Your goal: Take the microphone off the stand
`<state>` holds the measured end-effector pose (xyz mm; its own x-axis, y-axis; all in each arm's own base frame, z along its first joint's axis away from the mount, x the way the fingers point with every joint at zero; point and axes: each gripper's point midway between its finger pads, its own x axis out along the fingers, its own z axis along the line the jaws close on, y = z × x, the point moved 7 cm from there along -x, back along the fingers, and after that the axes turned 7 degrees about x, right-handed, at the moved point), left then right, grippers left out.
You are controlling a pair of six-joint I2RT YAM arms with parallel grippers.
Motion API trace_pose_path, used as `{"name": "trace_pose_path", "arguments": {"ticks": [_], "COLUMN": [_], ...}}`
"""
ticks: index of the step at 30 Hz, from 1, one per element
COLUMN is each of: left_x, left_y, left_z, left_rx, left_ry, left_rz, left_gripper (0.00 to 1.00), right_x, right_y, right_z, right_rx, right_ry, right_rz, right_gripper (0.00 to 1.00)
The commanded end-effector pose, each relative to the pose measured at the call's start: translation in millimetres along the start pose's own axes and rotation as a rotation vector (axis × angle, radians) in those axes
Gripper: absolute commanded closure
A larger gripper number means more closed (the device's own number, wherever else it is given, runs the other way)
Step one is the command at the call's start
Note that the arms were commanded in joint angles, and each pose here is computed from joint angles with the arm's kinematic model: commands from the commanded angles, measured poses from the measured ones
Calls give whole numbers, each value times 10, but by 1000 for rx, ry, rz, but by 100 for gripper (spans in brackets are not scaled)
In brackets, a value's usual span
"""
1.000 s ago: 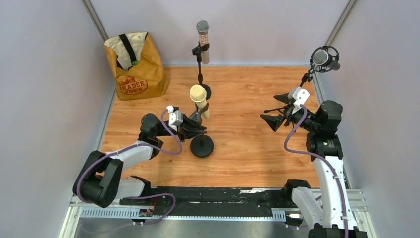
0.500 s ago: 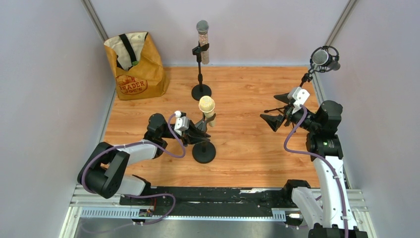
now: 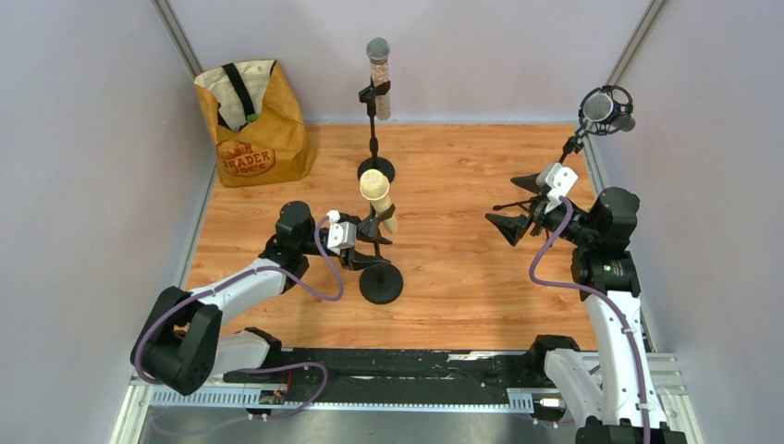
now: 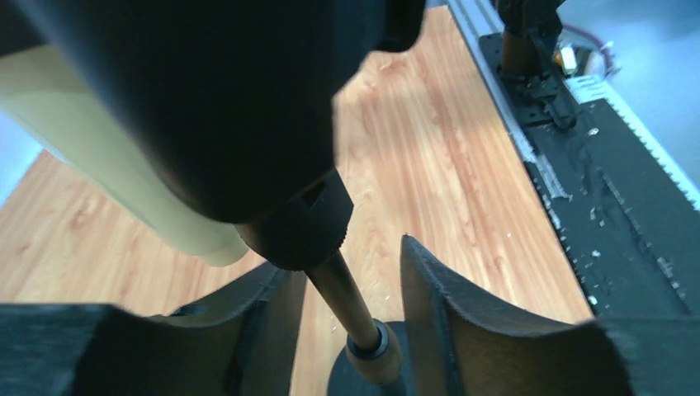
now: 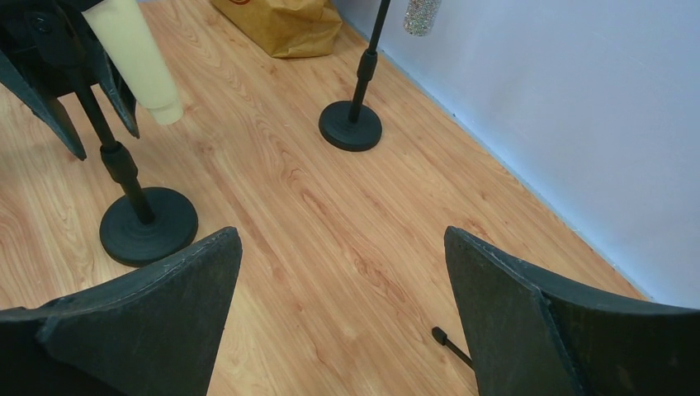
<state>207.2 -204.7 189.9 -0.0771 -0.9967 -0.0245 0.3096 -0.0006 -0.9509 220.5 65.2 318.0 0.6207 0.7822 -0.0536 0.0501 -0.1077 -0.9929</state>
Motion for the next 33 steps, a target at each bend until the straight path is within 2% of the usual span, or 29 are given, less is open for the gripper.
{"name": "trace_pose_path", "arguments": {"ticks": [1, 4, 5, 11, 17, 19, 27, 30, 33], "left_x": [-47, -101, -125, -217, -205, -200, -210, -208, -201], "left_y": [-97, -165, -153, -155, -250, -317, -419, -408, -400], "left_z": [46, 105, 147, 172, 126, 146, 151, 134, 122], "left_rx": [101, 116, 105, 23, -93, -118, -193, -200, -201], "left_ry": [-14, -93, -143, -280, -293, -298, -319, -316, -312], "left_rz": [50, 92, 123, 190, 156, 150, 153, 149, 142], "left_gripper": [43, 36, 29, 29, 30, 34, 57, 70, 91], "right_x": [8, 2, 0, -4, -12, -16, -21, -21, -21], "right_y": [-18, -26, -29, -34, -45, -51, -50, -47, -49], "right_z": [50, 60, 62, 73, 78, 79, 69, 68, 64], "right_rx": [-39, -44, -46, -47, -52, -56, -64, -62, -63], "right_ry": [-44, -47, -46, -51, -47, -44, -31, -30, -27], "right_rz": [-20, -22, -23, -25, -28, -29, -27, -26, -27], "right_gripper": [0, 0, 0, 0, 0, 0, 0, 0, 0]}}
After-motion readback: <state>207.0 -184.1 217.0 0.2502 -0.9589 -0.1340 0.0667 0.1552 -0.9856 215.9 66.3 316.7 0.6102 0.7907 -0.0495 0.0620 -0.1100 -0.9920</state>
